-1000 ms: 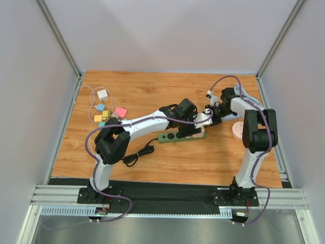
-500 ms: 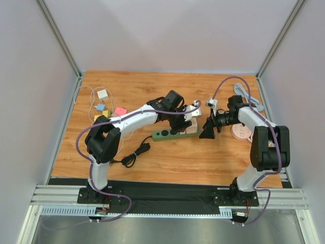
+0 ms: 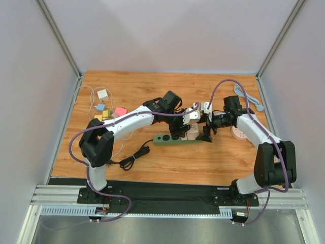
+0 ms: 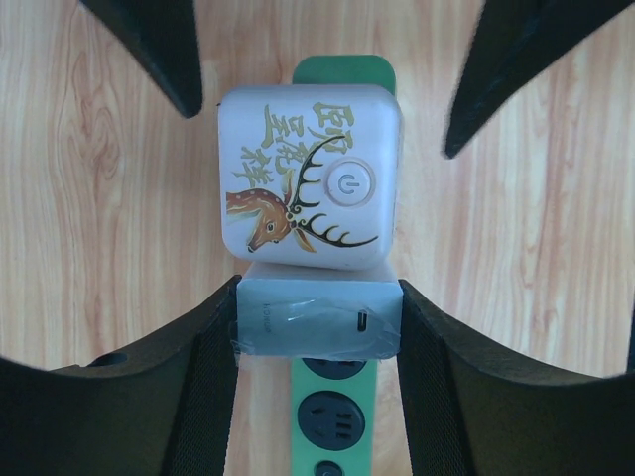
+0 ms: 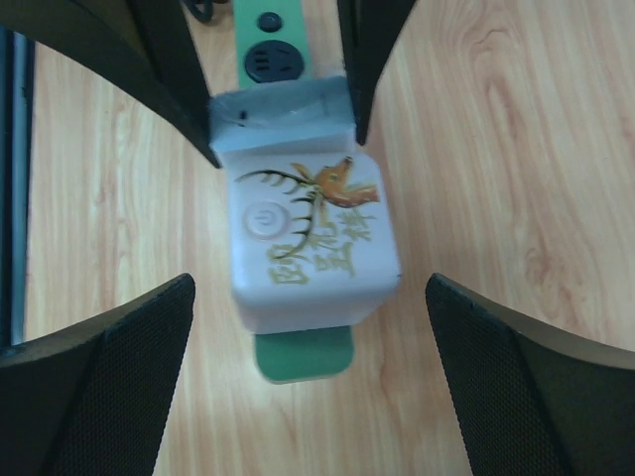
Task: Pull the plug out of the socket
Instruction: Remove the plug from the socket.
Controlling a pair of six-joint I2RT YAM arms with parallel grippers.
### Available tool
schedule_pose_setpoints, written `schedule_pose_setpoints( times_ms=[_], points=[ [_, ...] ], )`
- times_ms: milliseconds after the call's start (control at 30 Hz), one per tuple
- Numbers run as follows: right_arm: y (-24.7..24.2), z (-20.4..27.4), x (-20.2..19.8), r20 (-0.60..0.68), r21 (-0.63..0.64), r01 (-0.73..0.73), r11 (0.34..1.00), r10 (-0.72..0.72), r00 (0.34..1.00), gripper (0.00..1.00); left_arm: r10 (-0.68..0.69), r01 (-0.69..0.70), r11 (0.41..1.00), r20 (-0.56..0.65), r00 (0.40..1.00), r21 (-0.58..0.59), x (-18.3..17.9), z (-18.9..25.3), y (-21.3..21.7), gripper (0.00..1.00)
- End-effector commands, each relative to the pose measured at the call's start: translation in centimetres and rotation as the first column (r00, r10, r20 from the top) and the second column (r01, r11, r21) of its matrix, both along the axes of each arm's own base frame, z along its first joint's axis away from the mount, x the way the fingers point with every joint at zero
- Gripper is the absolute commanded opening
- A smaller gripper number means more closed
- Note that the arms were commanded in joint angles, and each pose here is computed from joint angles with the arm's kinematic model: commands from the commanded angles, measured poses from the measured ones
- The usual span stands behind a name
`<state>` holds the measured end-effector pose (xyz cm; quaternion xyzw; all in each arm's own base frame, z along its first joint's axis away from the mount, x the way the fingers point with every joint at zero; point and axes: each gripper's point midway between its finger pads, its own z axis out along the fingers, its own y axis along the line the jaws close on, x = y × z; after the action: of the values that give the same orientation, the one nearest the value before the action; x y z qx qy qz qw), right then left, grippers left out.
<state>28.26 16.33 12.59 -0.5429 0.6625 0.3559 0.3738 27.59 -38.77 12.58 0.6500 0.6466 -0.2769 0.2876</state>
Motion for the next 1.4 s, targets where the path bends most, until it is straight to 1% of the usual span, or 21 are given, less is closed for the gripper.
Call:
schedule_pose_setpoints(
  times_ms=[0, 133, 233, 267, 333, 433, 467, 533, 567, 600, 633, 733, 800, 900, 933, 1067, 1100, 1167, 1200, 1300, 1367],
  points=[
    [0.7, 0.7, 2.0, 0.120, -0.023, 0.008, 1.000, -0.005, 0.993, 1.00, -0.078, 0.093, 0.977, 0.084, 0.993, -0.192, -1.1, 7.7, -1.8, 0.00],
    [1.6, 0.4, 1.2, 0.107, -0.005, -0.030, 1.000, 0.030, 0.994, 1.00, -0.082, 0.099, 0.969, 0.085, 0.993, -0.228, -1.5, 9.0, -1.9, 0.00],
    [2.1, 0.4, 0.7, 0.092, 0.012, -0.051, 0.999, 0.050, 0.995, 0.97, -0.078, 0.097, 0.964, 0.084, 0.993, -0.249, -1.6, 9.7, -2.0, 0.00],
    [2.2, 0.5, 0.7, 0.087, 0.019, -0.055, 0.998, 0.053, 0.995, 0.95, -0.077, 0.096, 0.962, 0.083, 0.994, -0.255, -1.6, 9.9, -2.1, 0.00],
    [2.7, 0.8, 0.2, 0.078, 0.038, -0.075, 0.996, 0.072, 0.994, 0.87, -0.074, 0.095, 0.957, 0.088, 0.993, -0.274, -1.6, 10.6, -2.2, 0.00],
    [2.9, 1.3, -0.3, 0.061, 0.056, -0.105, 0.993, 0.102, 0.993, 0.59, -0.048, 0.075, 0.955, 0.099, 0.994, -0.288, -1.3, 11.2, -2.2, 0.00],
    [2.9, 1.6, -0.5, 0.045, 0.066, -0.108, 0.992, 0.105, 0.993, 0.38, -0.039, 0.067, 0.953, 0.101, 0.994, -0.296, -1.2, 11.5, -2.2, 0.00],
    [3.1, 1.8, -0.6, 0.036, 0.078, -0.115, 0.990, 0.112, 0.993, 0.21, -0.002, 0.034, 0.946, 0.098, 0.995, -0.324, -0.6, 12.2, -2.1, 0.00],
    [3.1, 1.8, -0.7, 0.033, 0.078, -0.115, 0.990, 0.113, 0.993, 0.09, 0.016, 0.017, 0.942, 0.097, 0.995, -0.334, -0.4, 12.5, -2.1, 0.00],
    [3.1, 2.0, -0.7, 0.044, 0.073, -0.114, 0.991, 0.111, 0.993, 0.04, 0.042, 0.003, 0.933, 0.116, 0.992, -0.360, 0.1, 13.3, -2.2, 0.00],
    [3.1, 2.1, -0.2, 0.057, 0.069, -0.095, 0.993, 0.091, 0.994, 0.00, 0.105, -0.062, 0.930, 0.099, 0.990, -0.363, 0.7, 13.4, -1.9, 0.00],
    [2.5, 1.8, 1.1, 0.101, 0.014, 0.001, 1.000, -0.003, 0.995, 0.00, 0.257, -0.210, 0.898, 0.074, 0.964, -0.386, 2.6, 14.1, -1.5, 0.00],
    [2.2, 2.2, 1.9, 0.137, 0.005, 0.038, 0.999, -0.039, 0.990, 0.00, 0.270, -0.237, 0.885, 0.026, 0.963, -0.400, 2.3, 14.6, -1.8, 0.00],
    [2.2, 1.9, 1.8, 0.128, 0.000, 0.037, 0.999, -0.036, 0.991, 0.00, 0.242, -0.223, 0.879, -0.007, 0.970, -0.422, 1.5, 15.4, -2.0, 0.00],
    [2.2, 2.0, 1.8, 0.129, -0.001, 0.033, 0.999, -0.032, 0.991, 0.00, 0.190, -0.174, 0.884, -0.007, 0.982, -0.433, 0.6, 15.7, -2.1, 0.00],
    [2.4, 1.6, 1.3, 0.093, 0.008, 0.004, 1.000, -0.004, 0.996, 0.00, 0.014, 0.035, 0.900, 0.108, 0.994, -0.435, -1.9, 15.5, -1.8, 0.00],
    [2.5, 1.5, 1.2, 0.089, 0.009, -0.002, 1.000, 0.001, 0.996, 0.00, -0.025, 0.094, 0.906, 0.169, 0.985, -0.412, -2.2, 14.8, -1.3, 0.00],
    [2.5, 1.4, 1.1, 0.081, 0.011, -0.008, 1.000, 0.007, 0.997, 0.00, -0.091, 0.171, 0.910, 0.222, 0.971, -0.378, -3.0, 14.2, -0.9, 0.00],
    [2.5, 1.4, 1.1, 0.084, 0.010, -0.012, 1.000, 0.011, 0.996, 0.00, -0.139, 0.225, 0.916, 0.263, 0.955, -0.333, -3.4, 13.3, -0.3, 0.00],
    [2.6, 1.5, 0.8, 0.081, 0.018, -0.028, 0.999, 0.027, 0.996, 0.00, -0.231, 0.317, 0.913, 0.314, 0.921, -0.258, -4.6, 11.8, 0.8, 0.00],
    [2.6, 1.4, 0.8, 0.075, 0.014, -0.026, 1.000, 0.025, 0.997, 0.00, -0.249, 0.345, 0.905, 0.348, 0.904, -0.249, -5.1, 11.7, 1.1, 0.00]
  ],
)
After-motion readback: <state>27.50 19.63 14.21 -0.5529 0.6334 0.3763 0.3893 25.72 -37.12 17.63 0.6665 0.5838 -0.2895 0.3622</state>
